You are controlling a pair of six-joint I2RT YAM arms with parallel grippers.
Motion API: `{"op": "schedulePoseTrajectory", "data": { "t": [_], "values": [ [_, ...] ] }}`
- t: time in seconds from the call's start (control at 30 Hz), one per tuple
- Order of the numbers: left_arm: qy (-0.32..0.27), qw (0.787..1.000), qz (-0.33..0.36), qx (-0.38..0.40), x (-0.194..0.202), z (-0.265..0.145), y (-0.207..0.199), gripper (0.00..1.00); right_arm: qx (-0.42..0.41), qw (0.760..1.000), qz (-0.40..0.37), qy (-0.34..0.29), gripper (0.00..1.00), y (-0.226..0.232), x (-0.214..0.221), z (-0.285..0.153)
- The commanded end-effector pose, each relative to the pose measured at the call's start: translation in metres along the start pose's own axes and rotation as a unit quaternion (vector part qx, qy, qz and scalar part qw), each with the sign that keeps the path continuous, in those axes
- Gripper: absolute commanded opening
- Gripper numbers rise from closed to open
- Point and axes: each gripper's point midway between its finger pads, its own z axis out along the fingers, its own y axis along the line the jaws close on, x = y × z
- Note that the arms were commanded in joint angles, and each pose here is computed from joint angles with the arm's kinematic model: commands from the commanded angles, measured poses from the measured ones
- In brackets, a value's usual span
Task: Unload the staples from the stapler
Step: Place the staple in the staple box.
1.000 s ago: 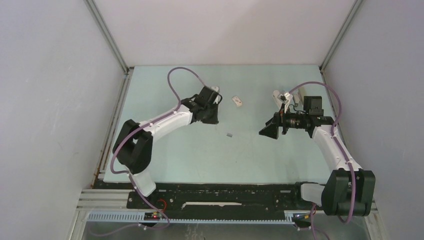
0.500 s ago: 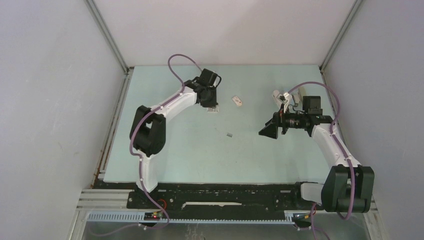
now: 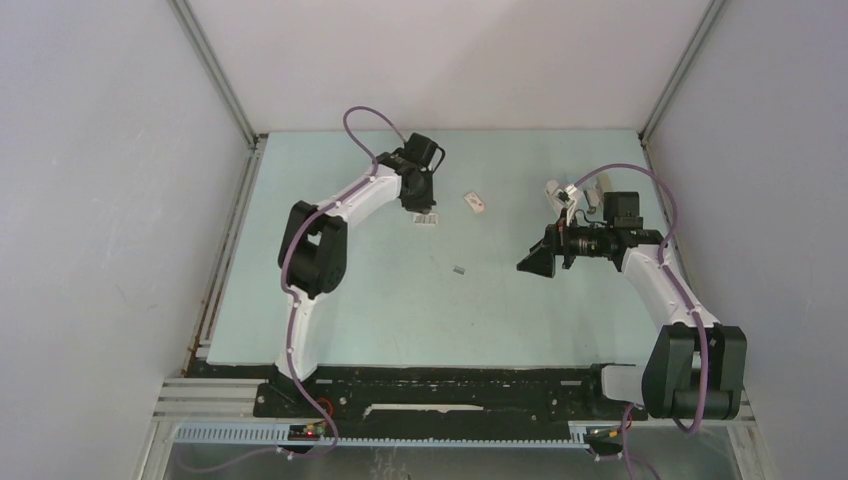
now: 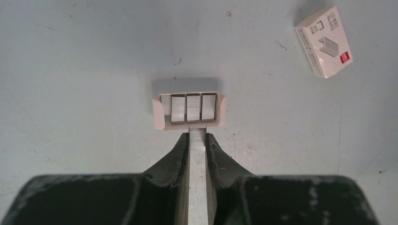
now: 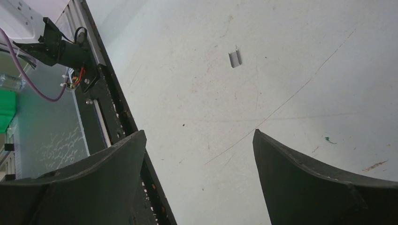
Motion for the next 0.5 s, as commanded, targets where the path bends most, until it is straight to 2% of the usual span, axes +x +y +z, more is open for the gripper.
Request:
{"op": "schedulePoseTrajectory", "data": {
  "t": [0.0,0.47],
  "values": [
    [-0.017,1.0,-0.006,-0.008,-0.02,-0.001,0.003,0.07,-0.003,1.0,-0.013,-0.01,0.94,-0.001,-0.01,-0.002],
    [0.004,1.0,-0.007,-0.017,-0.012,0.016,0.008,0.08,-0.001,1.0,-0.012,-0.008,0.94,-0.003,-0.01,-0.002]
  ]
}}
